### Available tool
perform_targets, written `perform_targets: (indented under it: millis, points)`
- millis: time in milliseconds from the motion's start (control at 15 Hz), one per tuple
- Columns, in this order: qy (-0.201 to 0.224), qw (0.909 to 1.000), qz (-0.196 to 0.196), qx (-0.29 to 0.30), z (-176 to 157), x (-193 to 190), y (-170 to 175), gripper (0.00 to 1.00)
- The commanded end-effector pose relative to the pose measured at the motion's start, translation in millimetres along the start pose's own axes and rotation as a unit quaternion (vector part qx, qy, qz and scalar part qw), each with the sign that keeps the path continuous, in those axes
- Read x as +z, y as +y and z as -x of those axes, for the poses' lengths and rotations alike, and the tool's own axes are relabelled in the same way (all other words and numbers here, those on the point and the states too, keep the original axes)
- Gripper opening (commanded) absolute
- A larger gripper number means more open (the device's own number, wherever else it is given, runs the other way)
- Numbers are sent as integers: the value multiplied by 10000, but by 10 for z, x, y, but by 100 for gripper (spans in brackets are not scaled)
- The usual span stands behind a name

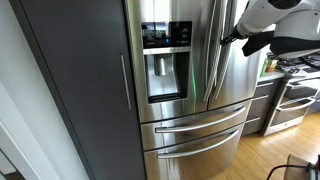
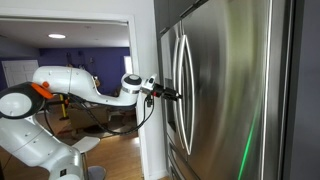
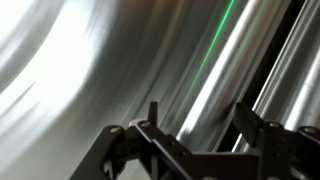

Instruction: Open the fridge door on the right

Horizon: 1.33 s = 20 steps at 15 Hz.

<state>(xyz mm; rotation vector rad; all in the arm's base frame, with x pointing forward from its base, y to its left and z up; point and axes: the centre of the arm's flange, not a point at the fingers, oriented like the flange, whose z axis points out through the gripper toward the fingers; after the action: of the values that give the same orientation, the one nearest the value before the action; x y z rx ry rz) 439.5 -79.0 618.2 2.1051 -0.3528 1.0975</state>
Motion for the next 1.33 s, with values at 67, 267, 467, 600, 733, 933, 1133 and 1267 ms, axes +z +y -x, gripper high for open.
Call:
perform_targets:
  millis: [67, 267, 467, 600, 733, 933, 1133, 1267]
  points:
    - [-17, 9985, -445, 309, 21, 225, -68, 39]
    - [-79, 9971, -585, 485, 40, 254, -31, 23]
    - [-346, 9949, -709, 622, 34, 204, 75, 19]
    - [-580, 9922, -824, 731, 29, 117, 209, 18]
    - [-752, 9888, -952, 868, 48, 64, 338, 16]
    - [-934, 9829, -1229, 1000, 94, 23, 485, 14]
    - [-1078, 9771, -1524, 1020, 130, 26, 545, 13]
    - [-1165, 9740, -1710, 928, 161, 9, 586, 12]
